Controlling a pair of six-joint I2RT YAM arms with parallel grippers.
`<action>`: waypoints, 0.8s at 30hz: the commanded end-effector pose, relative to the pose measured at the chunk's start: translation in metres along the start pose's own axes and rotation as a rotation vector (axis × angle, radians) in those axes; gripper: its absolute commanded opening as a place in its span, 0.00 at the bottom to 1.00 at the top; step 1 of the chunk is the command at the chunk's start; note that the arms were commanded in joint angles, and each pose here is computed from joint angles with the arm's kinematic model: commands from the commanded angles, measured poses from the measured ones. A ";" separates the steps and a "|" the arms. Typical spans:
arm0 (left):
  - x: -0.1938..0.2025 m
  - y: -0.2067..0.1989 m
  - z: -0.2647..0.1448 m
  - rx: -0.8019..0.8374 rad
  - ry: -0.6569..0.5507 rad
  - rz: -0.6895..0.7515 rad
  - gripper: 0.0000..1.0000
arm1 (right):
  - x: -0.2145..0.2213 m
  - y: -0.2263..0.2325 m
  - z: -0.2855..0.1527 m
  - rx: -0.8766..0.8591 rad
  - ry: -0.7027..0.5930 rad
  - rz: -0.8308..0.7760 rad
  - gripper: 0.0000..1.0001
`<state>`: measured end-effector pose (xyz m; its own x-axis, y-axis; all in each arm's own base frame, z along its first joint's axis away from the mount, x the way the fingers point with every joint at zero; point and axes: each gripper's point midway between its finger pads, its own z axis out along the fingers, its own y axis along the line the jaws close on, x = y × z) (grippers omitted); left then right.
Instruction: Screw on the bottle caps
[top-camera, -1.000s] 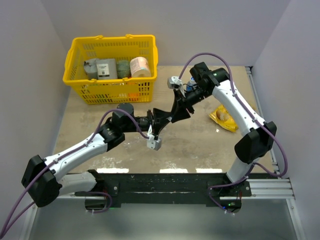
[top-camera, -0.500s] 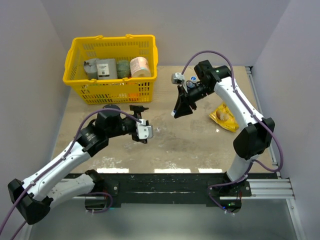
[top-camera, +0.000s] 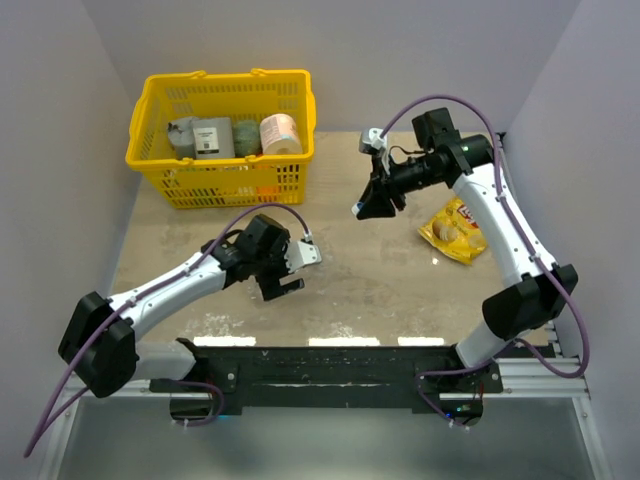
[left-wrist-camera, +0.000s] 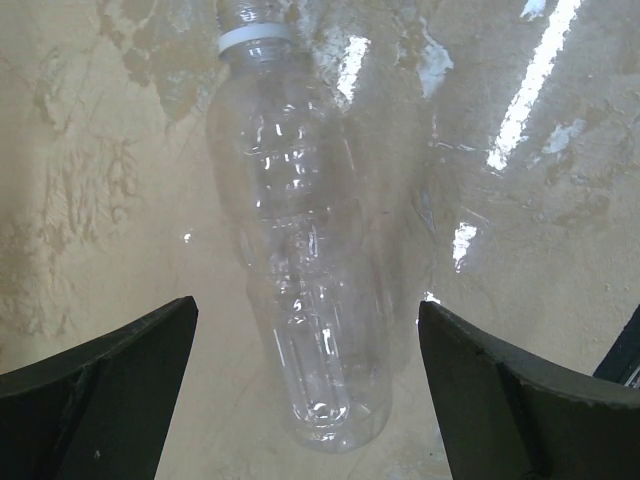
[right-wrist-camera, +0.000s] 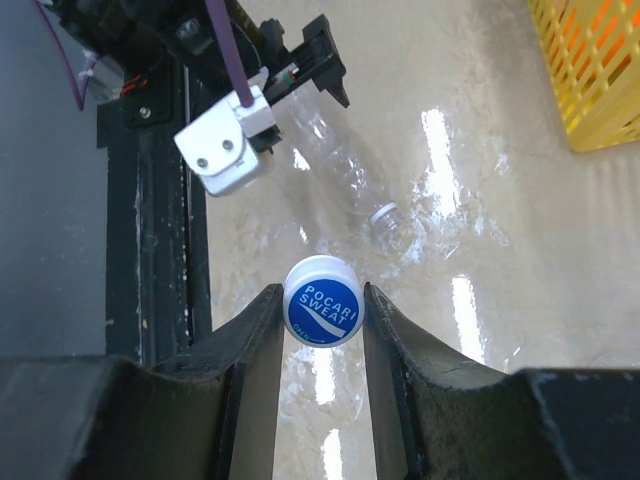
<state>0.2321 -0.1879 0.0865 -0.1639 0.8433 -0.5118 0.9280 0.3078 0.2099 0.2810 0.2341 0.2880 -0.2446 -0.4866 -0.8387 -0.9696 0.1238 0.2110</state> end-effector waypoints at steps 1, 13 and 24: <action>0.004 0.007 0.000 -0.051 0.021 -0.058 0.97 | -0.008 -0.001 -0.005 0.048 -0.034 0.005 0.23; 0.028 -0.018 0.033 0.082 0.101 -0.084 0.82 | -0.021 -0.003 -0.013 0.093 -0.055 -0.029 0.23; 0.006 -0.018 0.035 0.136 0.034 -0.047 0.24 | -0.035 0.005 -0.029 0.163 -0.086 -0.067 0.24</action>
<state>0.2264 -0.1912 0.0428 -0.2352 0.8615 -0.4499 0.9440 0.3126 0.1052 0.2872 0.2307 0.3046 -0.2317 -0.4568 -0.8589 -0.9666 0.2076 0.1503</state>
